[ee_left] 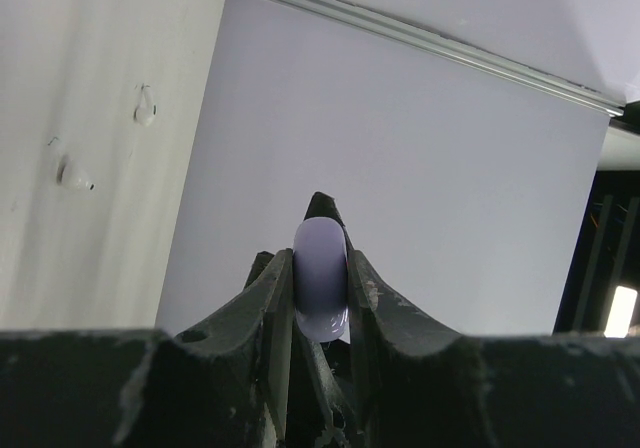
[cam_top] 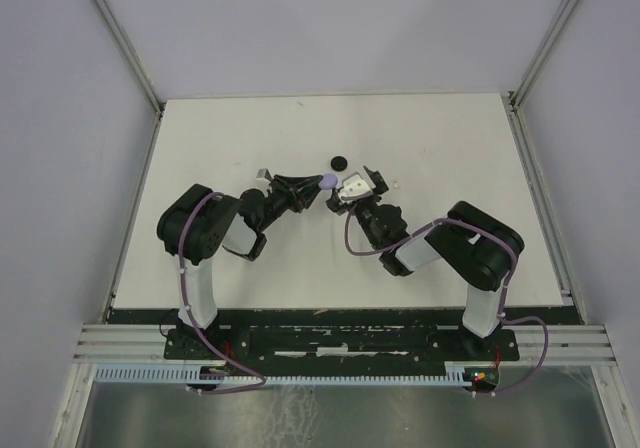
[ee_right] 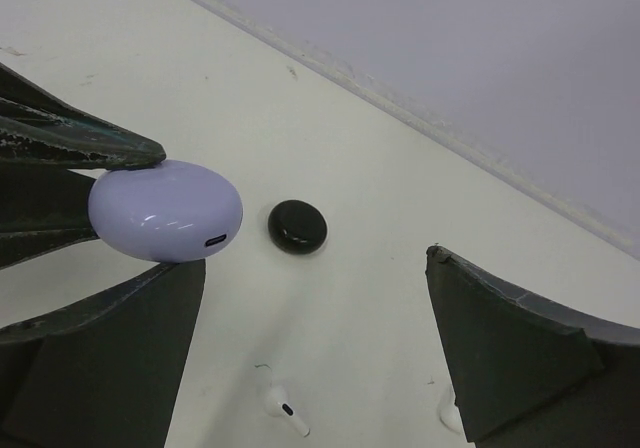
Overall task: Insert the wireless bluetooth earbuds into the charging case
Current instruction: Close the charging case, then place the charging case at the center of the board.
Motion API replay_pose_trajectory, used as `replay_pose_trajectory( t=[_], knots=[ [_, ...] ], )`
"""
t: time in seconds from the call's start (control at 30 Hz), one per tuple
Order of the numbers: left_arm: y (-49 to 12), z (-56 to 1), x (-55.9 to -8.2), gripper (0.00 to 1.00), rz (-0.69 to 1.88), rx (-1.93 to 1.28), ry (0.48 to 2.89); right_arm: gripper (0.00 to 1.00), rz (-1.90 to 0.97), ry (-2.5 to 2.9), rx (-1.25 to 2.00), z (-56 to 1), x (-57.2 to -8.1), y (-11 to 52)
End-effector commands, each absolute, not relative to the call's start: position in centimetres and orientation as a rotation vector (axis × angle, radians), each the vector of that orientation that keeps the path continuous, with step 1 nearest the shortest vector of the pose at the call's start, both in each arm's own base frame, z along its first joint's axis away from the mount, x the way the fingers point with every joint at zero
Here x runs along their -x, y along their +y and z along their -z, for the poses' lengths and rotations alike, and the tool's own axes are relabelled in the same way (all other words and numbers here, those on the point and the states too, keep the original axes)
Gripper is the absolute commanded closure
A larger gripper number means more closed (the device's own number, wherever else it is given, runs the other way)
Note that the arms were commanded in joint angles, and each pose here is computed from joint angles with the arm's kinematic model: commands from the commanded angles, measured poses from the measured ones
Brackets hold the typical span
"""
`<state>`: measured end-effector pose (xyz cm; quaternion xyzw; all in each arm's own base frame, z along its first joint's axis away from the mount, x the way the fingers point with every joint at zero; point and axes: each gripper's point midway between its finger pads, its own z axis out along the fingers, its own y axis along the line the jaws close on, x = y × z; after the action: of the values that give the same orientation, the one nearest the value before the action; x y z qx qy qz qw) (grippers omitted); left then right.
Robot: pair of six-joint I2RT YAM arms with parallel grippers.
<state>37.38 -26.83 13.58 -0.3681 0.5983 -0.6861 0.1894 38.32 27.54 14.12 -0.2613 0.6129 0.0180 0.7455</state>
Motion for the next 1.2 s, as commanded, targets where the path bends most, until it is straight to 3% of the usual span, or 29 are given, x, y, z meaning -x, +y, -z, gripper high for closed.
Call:
replay_pose_trajectory(
  t=[0.0, 0.27, 0.43, 0.83, 1.17],
  knots=[
    [-26.7, -13.8, -37.4, 0.97, 1.902, 0.96, 1.652, 0.01, -0.031, 1.28, 0.468, -17.6, -38.1, 26.2],
    [-25.4, -13.0, -39.8, 0.97, 1.757, 0.896, 1.695, 0.01, 0.139, 1.538, 0.147, -17.7, -37.6, 19.4],
    [-24.8, -11.9, -42.0, 0.97, 1.592, 0.82, 1.788, 0.0, 0.135, 1.814, 0.253, -18.1, -37.1, 20.4],
    [-24.2, -10.0, -46.3, 0.97, 1.187, 0.628, 1.968, 0.0, 0.12, 1.859, 0.256, -19.4, -36.4, 19.7],
    [-23.8, -8.0, -48.5, 0.96, 1.03, 0.585, 2.036, 0.0, 0.116, 1.868, 0.225, -18.9, -36.6, 18.7]
  ],
)
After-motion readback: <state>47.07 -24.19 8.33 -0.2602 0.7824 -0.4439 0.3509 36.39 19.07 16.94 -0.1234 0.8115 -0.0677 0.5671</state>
